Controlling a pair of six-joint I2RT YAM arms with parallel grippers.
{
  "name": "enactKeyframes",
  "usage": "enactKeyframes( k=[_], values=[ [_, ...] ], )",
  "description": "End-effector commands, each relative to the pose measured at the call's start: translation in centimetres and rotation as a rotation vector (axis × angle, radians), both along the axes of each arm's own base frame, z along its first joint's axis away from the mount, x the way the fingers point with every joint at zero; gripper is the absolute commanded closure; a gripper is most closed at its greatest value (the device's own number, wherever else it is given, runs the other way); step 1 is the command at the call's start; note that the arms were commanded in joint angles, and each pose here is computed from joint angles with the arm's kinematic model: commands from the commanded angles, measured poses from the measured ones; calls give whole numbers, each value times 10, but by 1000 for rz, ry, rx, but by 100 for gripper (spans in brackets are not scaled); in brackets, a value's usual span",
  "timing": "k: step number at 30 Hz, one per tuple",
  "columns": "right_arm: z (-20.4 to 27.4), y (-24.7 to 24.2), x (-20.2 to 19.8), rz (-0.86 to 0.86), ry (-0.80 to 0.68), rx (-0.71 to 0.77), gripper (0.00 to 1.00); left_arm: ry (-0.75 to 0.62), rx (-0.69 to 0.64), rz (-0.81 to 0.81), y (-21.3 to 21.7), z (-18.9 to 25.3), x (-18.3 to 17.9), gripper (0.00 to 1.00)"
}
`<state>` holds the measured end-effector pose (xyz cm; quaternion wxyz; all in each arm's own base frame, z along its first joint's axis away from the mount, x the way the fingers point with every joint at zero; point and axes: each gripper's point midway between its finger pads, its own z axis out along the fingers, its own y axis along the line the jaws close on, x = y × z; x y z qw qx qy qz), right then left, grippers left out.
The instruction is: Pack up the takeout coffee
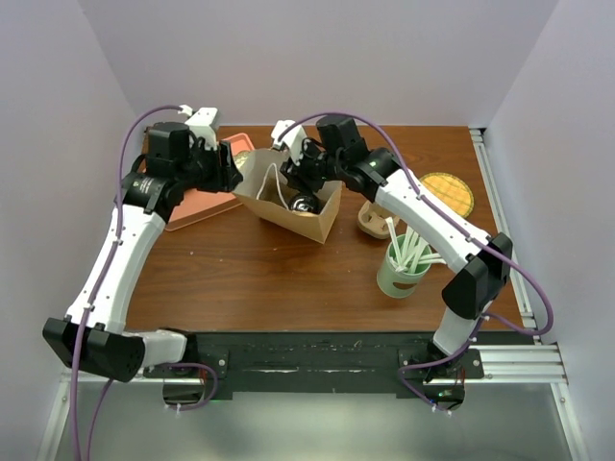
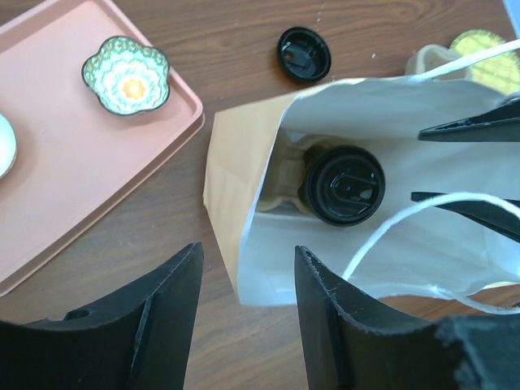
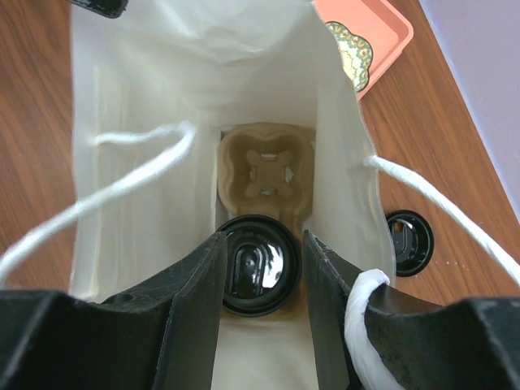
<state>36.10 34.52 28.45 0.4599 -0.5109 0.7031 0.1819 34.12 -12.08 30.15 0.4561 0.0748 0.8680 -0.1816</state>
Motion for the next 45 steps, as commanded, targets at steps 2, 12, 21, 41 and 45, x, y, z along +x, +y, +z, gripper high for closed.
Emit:
enactKeyframes(
  k=[2,12,21,41,45],
  values=[
    [21,5,4,15,-44,79,54,-37,40,15,4,11,13,46],
    [25,2,18,-2,-31,120,54,-79,74,26,1,23,53,46],
    [21,-5,23,-17,-15,133,54,-83,76,6,-7,20,84,45],
    [26,-7,25,-15,6,177,53,13,44,-61,-19,-12,73,62],
    [25,-7,25,-16,8,177,53,20,17,-83,-26,-13,72,69]
  ],
)
